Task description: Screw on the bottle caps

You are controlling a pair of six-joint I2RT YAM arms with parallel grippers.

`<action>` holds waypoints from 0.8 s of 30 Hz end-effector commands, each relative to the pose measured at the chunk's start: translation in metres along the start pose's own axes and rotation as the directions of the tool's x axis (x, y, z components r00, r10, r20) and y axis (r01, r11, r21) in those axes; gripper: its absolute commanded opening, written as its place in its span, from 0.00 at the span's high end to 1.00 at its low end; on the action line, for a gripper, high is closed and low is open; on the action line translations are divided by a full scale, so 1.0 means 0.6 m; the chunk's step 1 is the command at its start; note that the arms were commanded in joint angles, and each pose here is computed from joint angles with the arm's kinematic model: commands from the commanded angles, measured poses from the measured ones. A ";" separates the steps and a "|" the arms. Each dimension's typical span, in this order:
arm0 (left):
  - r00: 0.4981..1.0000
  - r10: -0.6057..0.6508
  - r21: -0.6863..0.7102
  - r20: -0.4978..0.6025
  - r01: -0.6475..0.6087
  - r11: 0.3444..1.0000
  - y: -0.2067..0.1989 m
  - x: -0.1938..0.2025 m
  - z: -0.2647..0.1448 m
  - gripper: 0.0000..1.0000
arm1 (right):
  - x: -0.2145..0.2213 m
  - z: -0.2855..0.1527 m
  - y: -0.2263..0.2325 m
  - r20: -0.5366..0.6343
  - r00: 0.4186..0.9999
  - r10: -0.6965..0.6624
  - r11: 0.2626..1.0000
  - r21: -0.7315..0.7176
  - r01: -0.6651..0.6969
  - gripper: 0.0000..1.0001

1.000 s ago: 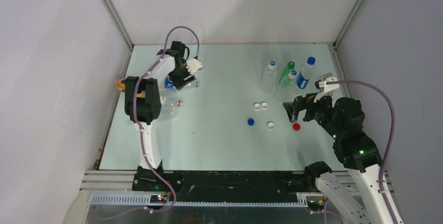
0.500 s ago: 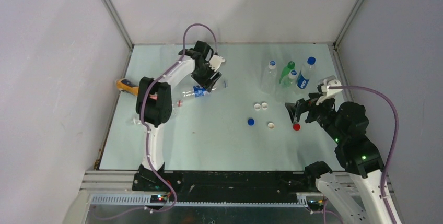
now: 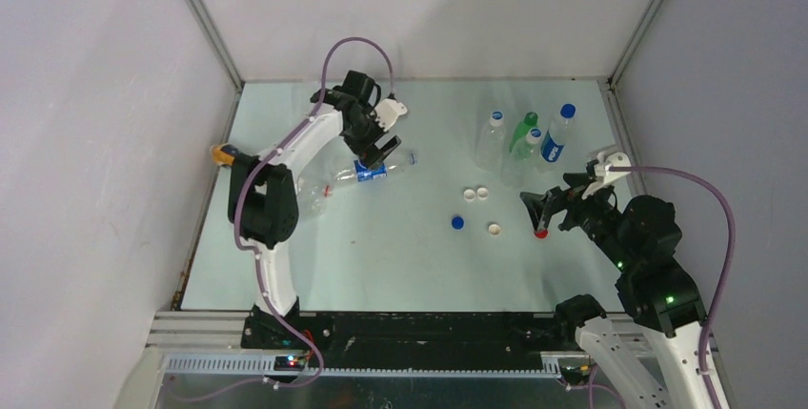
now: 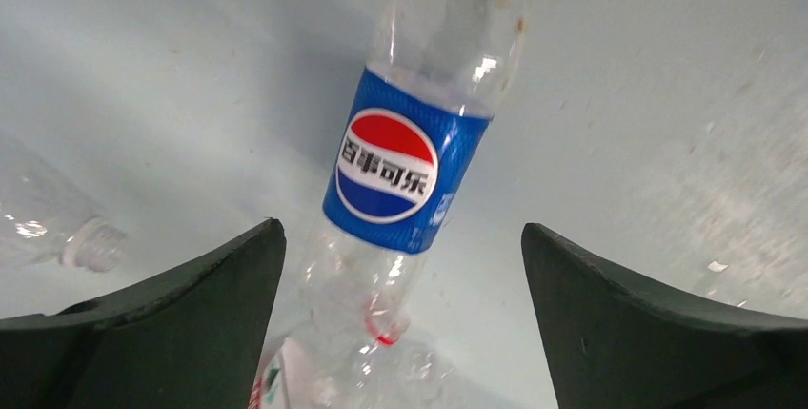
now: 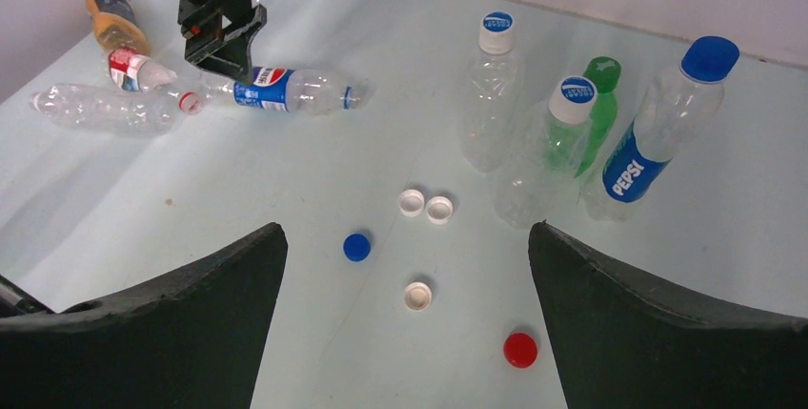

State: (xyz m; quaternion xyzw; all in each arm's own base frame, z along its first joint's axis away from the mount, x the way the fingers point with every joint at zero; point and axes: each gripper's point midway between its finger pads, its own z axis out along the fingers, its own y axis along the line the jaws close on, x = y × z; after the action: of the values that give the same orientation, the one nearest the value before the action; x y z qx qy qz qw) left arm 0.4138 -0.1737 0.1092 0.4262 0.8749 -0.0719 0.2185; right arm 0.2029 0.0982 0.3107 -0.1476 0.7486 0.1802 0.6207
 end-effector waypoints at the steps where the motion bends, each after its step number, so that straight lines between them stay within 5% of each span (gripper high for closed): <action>1: 0.973 0.218 -0.008 -0.069 -0.220 0.976 0.015 0.030 -0.013 0.00 | -0.004 -0.007 0.009 0.020 0.999 0.036 0.999 -0.019 -0.036 0.01; 7: 0.973 0.218 0.119 -0.080 -0.208 0.971 0.002 0.041 0.013 0.00 | -0.006 -0.016 0.009 0.029 0.998 0.058 0.998 -0.011 -0.058 0.01; 24: 0.986 0.137 0.184 -0.096 -0.118 0.976 0.016 0.043 0.087 0.00 | 0.009 -0.012 0.023 -0.024 0.996 0.091 0.995 -0.050 -0.092 0.01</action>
State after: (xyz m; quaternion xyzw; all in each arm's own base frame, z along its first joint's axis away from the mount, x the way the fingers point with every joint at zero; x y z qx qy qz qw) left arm 0.4166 -0.1531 0.0446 0.5070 0.8500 -0.0831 0.1166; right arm 0.1893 0.1033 0.3071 -0.1289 0.7559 0.2160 0.6045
